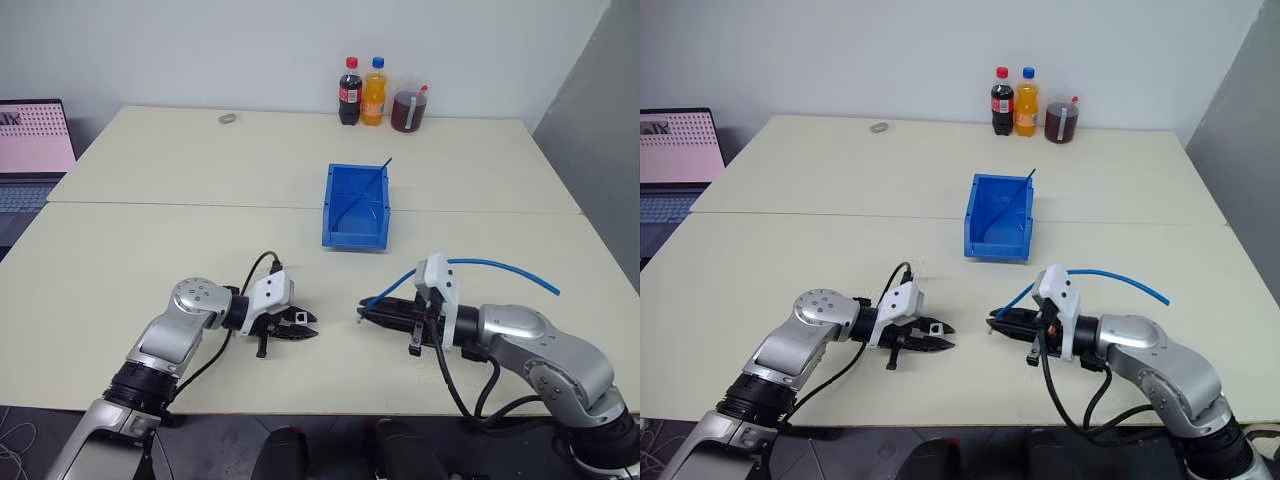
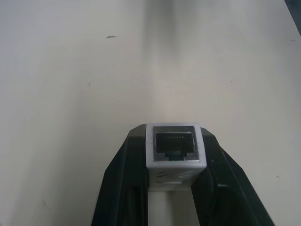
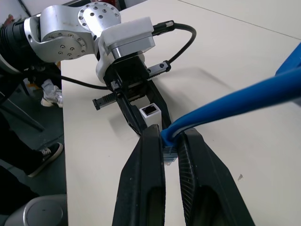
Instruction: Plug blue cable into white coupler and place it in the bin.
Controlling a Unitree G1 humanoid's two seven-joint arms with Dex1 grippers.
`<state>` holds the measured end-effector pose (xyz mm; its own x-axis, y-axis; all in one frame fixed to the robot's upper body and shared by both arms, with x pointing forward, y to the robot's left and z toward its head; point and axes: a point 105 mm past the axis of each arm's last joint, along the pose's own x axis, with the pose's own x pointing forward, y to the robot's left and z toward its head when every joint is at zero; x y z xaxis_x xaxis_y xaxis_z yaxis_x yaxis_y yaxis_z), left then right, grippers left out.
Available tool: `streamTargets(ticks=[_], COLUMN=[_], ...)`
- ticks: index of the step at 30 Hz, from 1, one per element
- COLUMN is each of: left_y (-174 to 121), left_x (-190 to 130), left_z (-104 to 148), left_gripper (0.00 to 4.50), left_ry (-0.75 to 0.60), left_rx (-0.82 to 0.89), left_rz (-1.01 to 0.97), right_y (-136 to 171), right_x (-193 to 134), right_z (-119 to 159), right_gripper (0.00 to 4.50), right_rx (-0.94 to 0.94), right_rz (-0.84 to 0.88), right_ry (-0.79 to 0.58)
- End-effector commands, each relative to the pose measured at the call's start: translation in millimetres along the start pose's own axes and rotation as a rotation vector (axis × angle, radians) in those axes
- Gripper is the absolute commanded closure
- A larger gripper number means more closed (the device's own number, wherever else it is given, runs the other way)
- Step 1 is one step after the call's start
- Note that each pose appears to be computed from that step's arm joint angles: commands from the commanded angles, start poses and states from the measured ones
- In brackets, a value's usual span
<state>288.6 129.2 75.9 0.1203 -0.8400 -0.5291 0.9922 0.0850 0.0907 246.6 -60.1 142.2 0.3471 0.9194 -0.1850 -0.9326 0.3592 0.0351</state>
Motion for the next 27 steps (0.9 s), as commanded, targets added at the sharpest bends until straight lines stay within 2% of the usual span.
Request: streamTargets(ticks=[1, 12, 27], left_y=[-6.5, -8.4, -13.2], left_x=[4.9, 4.6, 1.3], left_z=[-11.1, -25.6, -32.8], left_gripper=[3.69, 3.69, 3.69], left_ry=[0.052, 0.090, 0.112], left_rx=[0.021, 0.023, 0.024], left_rz=[-0.059, -0.125, -0.147], right_y=[1.8, -1.7, 9.5], right_x=[8.3, 53.1, 94.6], right_z=[11.5, 10.3, -0.9], right_gripper=[4.39, 4.39, 4.39], right_rx=[-0.105, -0.296, -0.376], right_rz=[0.038, 0.180, 0.240], right_ry=[-0.028, -0.012, 0.060])
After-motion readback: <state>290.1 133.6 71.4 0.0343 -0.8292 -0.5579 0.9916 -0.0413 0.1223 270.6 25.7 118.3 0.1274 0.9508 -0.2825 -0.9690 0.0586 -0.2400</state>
